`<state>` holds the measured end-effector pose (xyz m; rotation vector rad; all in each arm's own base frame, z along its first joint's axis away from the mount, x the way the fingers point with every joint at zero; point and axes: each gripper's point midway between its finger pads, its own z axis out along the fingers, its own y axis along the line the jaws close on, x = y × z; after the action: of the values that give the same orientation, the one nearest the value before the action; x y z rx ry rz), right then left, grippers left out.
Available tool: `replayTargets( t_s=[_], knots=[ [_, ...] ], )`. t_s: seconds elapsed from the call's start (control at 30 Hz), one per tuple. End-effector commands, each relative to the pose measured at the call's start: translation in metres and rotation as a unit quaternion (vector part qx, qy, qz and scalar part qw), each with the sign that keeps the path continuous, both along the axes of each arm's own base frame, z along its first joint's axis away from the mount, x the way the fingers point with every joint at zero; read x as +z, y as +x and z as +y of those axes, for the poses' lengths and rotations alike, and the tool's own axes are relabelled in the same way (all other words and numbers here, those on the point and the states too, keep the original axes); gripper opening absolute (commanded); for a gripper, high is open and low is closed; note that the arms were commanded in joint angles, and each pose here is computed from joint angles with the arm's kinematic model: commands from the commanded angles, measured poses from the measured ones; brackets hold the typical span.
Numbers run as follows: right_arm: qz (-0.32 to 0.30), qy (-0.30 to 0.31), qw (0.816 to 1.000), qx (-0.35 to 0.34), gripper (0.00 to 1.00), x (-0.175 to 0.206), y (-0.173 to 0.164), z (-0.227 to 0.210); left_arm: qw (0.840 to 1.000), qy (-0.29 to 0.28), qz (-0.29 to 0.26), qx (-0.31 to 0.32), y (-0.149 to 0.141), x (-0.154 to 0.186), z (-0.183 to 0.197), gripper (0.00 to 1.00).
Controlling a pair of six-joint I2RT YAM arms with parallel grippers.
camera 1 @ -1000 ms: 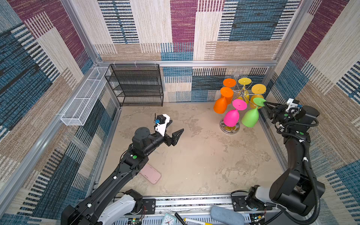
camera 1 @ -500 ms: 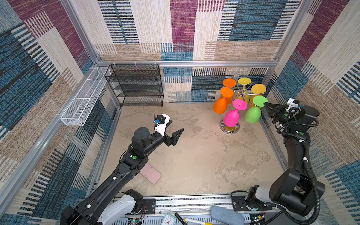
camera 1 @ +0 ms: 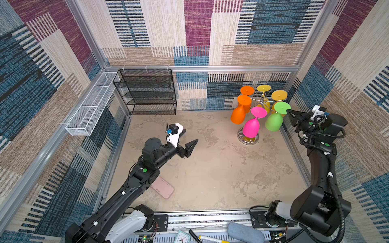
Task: Take the wine glass off the wine glass rack
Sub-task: Pick up the wine glass from the wine glass rack.
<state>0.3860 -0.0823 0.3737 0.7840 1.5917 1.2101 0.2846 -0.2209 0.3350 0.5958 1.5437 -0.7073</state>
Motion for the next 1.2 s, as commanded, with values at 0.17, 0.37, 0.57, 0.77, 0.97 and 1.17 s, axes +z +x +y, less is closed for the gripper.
replayTargets(
  t_s=[0.17, 0.37, 0.57, 0.77, 0.97, 1.17],
  knots=[
    [-0.012, -0.007, 1.0, -0.005, 0.02, 0.013, -0.005, 0.003, 1.0, -0.004, -0.006, -0.001, 0.0, 0.005, 0.0, 0.86],
    [-0.011, -0.018, 1.0, -0.004, 0.02, 0.017, -0.008, 0.008, 1.0, -0.004, -0.006, -0.001, 0.0, 0.005, -0.001, 0.86],
    [-0.006, -0.025, 1.0, 0.0, 0.02, 0.014, -0.011, 0.017, 1.0, -0.005, -0.004, -0.003, 0.0, 0.004, -0.001, 0.86],
    [-0.002, -0.023, 1.0, 0.008, 0.01, 0.01, -0.009, 0.025, 1.0, -0.006, -0.004, -0.013, -0.003, 0.006, -0.003, 0.86],
    [-0.001, -0.025, 0.999, 0.02, 0.01, 0.011, -0.001, 0.037, 1.0, -0.007, -0.005, -0.011, -0.002, 0.006, -0.003, 0.86],
    [0.0, -0.027, 0.999, 0.024, 0.0, 0.011, 0.006, 0.041, 1.0, -0.007, -0.005, -0.012, -0.003, 0.007, -0.003, 0.86]
  ],
)
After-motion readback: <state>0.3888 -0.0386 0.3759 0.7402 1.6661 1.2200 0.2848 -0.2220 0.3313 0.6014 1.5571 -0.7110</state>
